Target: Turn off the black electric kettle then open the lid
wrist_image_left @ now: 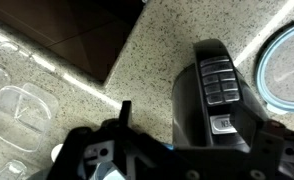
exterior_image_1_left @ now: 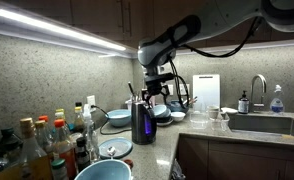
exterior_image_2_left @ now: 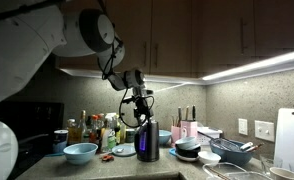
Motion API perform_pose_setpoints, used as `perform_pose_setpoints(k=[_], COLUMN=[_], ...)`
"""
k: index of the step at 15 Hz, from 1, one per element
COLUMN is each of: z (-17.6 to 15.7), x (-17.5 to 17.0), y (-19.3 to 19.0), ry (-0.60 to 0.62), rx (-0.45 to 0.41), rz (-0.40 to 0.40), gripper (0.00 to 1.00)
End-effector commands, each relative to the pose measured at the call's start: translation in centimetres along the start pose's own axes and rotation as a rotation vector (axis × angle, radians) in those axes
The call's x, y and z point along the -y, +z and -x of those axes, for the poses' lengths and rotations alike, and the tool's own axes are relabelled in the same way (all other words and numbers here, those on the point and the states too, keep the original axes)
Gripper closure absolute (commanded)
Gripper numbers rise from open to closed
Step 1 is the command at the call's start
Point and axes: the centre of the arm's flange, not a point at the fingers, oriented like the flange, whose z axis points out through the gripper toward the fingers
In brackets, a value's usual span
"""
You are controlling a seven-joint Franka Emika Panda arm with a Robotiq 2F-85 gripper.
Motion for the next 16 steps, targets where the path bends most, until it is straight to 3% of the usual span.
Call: perform_pose_setpoints(k=[1, 12, 16], z=[-0.4, -3.0, -3.5], x=[0.7, 1.0, 0.5], y=[-0.5, 1.0, 1.8], ry=[-0.014, 0.011, 0.039], rx=[-0.005, 0.006, 0.067], rz=[-0.020, 0.005, 0.016], gripper=[0.00, 0.00, 0.00])
